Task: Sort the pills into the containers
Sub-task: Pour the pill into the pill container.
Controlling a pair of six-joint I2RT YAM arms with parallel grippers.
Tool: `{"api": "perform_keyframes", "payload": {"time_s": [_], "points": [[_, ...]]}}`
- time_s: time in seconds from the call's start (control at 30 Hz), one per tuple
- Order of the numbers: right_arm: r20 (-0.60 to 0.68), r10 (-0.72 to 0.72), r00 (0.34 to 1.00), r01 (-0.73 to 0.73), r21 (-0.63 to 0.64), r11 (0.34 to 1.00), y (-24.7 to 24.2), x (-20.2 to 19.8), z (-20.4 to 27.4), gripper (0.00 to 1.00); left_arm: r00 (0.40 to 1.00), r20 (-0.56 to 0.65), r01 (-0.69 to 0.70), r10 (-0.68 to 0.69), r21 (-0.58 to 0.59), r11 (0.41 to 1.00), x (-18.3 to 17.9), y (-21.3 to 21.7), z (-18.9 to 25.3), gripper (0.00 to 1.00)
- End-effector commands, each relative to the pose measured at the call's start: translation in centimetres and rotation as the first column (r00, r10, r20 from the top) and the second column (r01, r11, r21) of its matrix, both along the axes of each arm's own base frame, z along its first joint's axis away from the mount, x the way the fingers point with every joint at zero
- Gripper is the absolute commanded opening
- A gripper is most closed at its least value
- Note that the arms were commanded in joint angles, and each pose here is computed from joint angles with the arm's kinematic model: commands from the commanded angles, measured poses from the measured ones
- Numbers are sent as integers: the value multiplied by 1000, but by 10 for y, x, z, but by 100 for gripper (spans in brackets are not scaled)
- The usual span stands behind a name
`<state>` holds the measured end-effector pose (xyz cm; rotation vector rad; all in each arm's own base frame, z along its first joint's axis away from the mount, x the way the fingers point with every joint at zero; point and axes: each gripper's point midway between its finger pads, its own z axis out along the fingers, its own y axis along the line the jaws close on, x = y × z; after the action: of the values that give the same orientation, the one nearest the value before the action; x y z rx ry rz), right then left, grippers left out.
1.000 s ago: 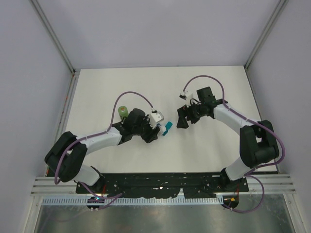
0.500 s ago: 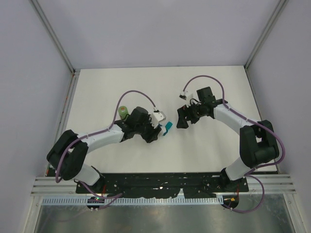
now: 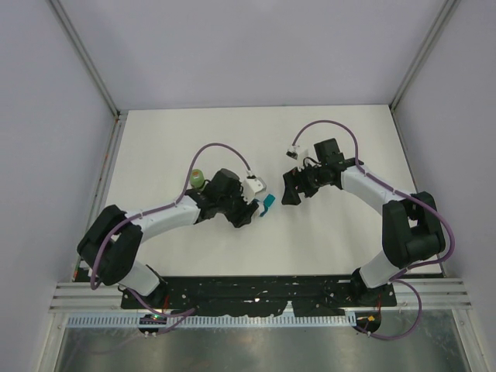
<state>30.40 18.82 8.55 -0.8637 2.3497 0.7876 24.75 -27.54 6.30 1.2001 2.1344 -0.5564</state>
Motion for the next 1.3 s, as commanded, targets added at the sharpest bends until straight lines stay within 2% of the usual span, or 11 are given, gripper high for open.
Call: {"api": "perform_keyframes", "payload": {"time_s": [0.0, 1.27], "points": [[31, 14, 999, -15, 23, 1000, 2, 1, 10, 90, 1000, 25, 1, -1, -2, 1000, 8, -7, 12, 0], [16, 18, 1000, -18, 29, 999, 2, -1, 8, 90, 999, -30, 18, -15, 92, 996, 10, -8, 17, 0]]}}
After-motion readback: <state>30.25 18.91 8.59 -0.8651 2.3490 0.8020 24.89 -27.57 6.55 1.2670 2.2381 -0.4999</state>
